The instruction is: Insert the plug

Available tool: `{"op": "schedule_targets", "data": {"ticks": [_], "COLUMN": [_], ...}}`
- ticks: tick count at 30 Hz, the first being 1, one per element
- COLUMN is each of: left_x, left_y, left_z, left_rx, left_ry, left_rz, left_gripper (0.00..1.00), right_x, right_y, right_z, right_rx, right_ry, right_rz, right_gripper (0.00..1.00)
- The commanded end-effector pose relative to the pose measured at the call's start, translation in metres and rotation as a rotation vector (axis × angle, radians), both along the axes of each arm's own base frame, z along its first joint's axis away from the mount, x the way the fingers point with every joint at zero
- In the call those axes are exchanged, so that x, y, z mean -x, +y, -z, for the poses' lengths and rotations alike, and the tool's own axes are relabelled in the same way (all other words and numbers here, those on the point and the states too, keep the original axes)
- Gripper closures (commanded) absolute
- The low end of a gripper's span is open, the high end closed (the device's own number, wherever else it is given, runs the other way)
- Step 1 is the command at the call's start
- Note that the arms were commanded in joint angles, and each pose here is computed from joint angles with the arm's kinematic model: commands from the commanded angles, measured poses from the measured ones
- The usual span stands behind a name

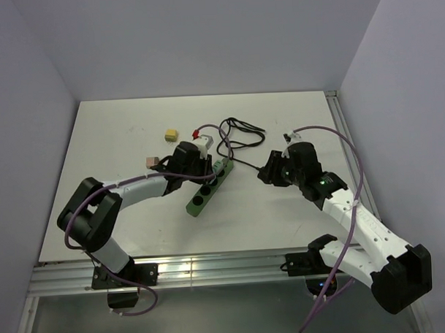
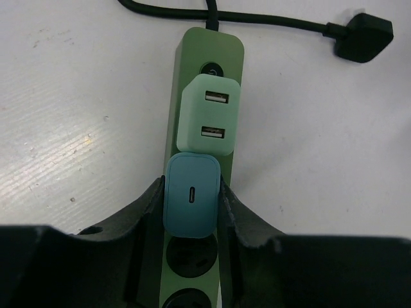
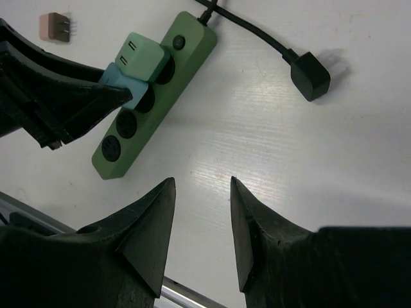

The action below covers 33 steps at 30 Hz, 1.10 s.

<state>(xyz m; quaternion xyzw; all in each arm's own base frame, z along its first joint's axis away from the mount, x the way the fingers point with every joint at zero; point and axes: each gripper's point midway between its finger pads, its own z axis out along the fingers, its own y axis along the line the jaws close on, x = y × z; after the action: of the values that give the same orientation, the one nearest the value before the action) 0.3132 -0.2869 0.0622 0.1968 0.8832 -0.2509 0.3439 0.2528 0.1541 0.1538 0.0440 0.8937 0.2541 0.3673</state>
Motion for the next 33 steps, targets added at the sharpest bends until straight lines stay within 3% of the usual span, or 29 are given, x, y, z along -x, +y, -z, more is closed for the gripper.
{"op": "schedule_targets", "data": {"ticks": [1, 6, 13, 21, 29, 33], "left_x": [0.075, 0.088, 0.103, 0.13, 0.154, 0.167], "left_y": [0.001, 0.004, 0.01, 0.023, 0.036, 0.032], "left_z": [0.084, 0.107, 0.134, 0.172, 0.183, 0.196], "left_rx": [-0.135, -0.179, -0.205, -0.375, -0.318, -0.376], "left_ry": [0.293, 0.329, 0.252, 0.191, 0.217, 0.206], "left_rz": [-0.092, -0.159, -0.303, -0.363, -0.414, -0.385], "left_gripper": [1.0, 1.0, 1.0, 1.0, 1.0, 1.0], "right_x": [0.001, 0.004, 0.008, 0.011, 0.013, 0.014], "right_y": [0.002, 0.004, 0.0, 0.002, 0.002, 0.004], "right_z": [0.002, 0.002, 0.003, 0.003, 0.002, 0.004], "right_rx": [-0.016, -0.025, -0.023, -0.026, -0.033, -0.04], "right_ry": [-0.004, 0.001, -0.007, 0.003, -0.003, 0.002], "right_rz": [-0.005, -0.014, -0.006, -0.015, -0.018, -0.022], "right_gripper": [0.53, 0.53, 0.53, 0.53, 0.53, 0.53]}}
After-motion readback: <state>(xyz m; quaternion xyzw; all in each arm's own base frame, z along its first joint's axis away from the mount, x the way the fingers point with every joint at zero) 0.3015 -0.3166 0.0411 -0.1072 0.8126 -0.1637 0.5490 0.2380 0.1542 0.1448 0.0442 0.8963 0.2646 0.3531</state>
